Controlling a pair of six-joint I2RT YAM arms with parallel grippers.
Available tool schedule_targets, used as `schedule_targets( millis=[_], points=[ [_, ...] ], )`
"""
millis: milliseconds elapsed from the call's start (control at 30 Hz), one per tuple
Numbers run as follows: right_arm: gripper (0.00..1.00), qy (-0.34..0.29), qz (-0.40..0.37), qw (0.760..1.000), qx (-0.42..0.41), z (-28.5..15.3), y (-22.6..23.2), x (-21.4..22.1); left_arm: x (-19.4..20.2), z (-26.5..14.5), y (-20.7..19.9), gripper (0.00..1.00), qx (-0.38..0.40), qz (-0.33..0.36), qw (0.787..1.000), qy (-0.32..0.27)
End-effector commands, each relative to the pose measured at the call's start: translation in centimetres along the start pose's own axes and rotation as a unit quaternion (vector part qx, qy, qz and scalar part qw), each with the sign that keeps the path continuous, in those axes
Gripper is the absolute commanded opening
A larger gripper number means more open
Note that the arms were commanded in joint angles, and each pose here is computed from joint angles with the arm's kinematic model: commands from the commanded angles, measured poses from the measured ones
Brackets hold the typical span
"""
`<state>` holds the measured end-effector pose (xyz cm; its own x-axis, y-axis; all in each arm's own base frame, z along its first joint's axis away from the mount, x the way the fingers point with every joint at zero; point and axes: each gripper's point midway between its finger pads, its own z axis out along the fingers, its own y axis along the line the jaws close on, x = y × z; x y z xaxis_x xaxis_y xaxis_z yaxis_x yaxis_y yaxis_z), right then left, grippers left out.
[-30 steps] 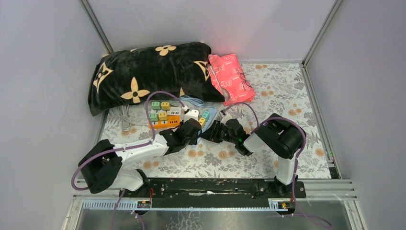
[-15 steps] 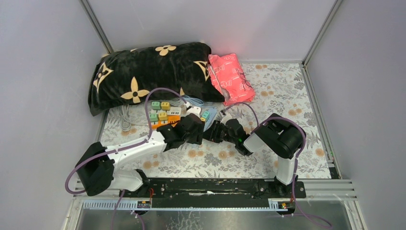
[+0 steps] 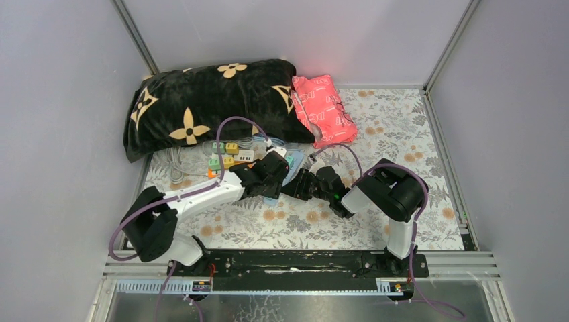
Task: Insert the plug
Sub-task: Press the plug at the center of the board.
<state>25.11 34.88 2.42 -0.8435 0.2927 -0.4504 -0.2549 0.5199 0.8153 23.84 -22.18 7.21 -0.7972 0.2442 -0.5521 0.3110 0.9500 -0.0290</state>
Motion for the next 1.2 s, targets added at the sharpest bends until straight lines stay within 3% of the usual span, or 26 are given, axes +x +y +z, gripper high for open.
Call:
schedule_targets(
  millis=[0,333,800,1167],
  points=[
    [0.36,0.032,-0.01,0.999,0.016,0.1,-1.4,2.0,-0.3,-0.3,-0.2,0.53,0.004,0.018,1.0,0.012],
    [0.36,0.036,-0.005,0.999,0.011,0.1,-1.3,2.1,-0.6,0.2,-0.3,0.41,-0.004,0.031,0.999,0.021],
    [0.36,0.037,-0.007,0.999,0.01,0.2,-1.3,2.2,3.0,2.0,1.2,0.01,-0.002,0.017,0.996,0.083],
    [0.36,0.038,-0.007,0.999,0.011,0.2,-1.3,2.2,6.8,2.8,2.3,0.0,0.005,-0.031,0.992,0.122]
  ],
)
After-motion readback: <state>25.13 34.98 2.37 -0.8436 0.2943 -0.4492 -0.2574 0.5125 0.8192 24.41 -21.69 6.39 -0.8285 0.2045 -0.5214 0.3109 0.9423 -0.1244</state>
